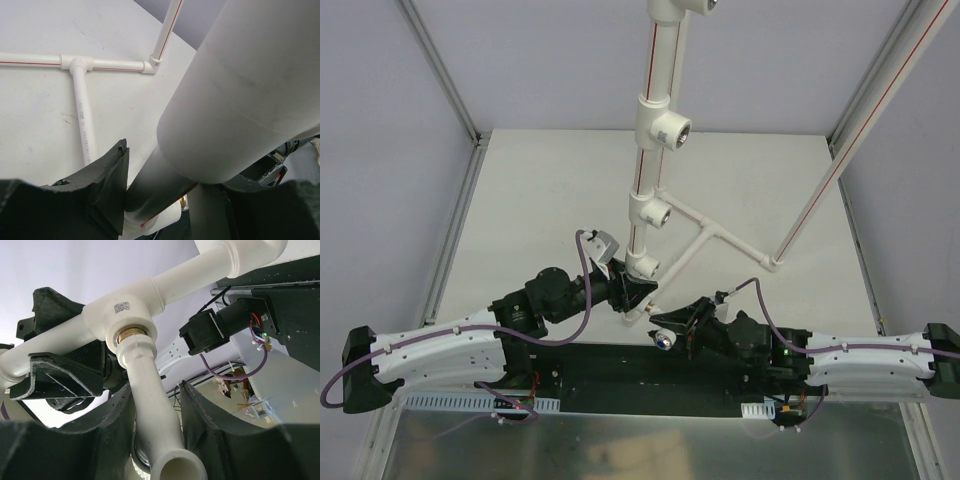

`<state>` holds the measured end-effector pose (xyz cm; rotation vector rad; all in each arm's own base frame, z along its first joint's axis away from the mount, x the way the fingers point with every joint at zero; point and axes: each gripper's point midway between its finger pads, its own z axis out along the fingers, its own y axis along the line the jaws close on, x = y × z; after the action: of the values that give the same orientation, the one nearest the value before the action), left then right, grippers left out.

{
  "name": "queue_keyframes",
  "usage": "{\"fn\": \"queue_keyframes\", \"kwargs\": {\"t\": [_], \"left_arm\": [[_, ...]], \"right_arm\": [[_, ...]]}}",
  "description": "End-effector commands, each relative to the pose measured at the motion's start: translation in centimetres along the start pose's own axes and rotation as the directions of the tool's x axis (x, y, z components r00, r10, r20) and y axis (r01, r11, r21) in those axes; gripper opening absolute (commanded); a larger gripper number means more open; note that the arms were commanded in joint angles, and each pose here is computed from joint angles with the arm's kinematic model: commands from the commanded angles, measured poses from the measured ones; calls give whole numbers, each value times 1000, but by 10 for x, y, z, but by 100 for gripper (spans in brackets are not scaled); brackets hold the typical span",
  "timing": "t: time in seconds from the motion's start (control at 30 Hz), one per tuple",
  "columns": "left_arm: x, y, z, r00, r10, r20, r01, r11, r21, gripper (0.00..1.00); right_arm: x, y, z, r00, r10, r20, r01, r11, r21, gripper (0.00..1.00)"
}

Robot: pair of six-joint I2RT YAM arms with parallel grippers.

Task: Install the water faucets
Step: Install the water faucet onto the adaptor.

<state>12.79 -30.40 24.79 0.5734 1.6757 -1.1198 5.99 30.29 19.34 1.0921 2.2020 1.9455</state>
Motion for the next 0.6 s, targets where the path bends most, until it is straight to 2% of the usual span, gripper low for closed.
{"fn": "queue_keyframes", "kwargs": {"t": [0.0, 0.1, 0.17, 0.3, 0.4, 0.57], "left_arm": [[9, -53, -13, 981, -172, -91, 187, 960, 207, 0], [8, -52, -14, 981, -172, -87, 187, 961, 206, 0], [7, -53, -14, 981, -173, -84, 187, 960, 206, 0], [8, -54, -12, 981, -173, -92, 189, 960, 208, 0], [9, -56, -11, 979, -176, -105, 194, 958, 210, 0], [5, -59, -10, 979, -180, -100, 198, 954, 223, 0]], "right_arm": [[-10, 67, -2, 975, 221, 14, -210, 945, -252, 0], [-13, 64, -1, 981, 190, 41, -174, 954, -242, 0], [-15, 61, -1, 990, 118, 80, -97, 968, -232, 0], [-21, 64, -2, 970, -143, 196, 183, 962, -204, 0], [-26, 67, -5, 888, -368, 277, 414, 901, -132, 0], [-28, 70, -4, 697, -641, 321, 686, 726, -40, 0]]}}
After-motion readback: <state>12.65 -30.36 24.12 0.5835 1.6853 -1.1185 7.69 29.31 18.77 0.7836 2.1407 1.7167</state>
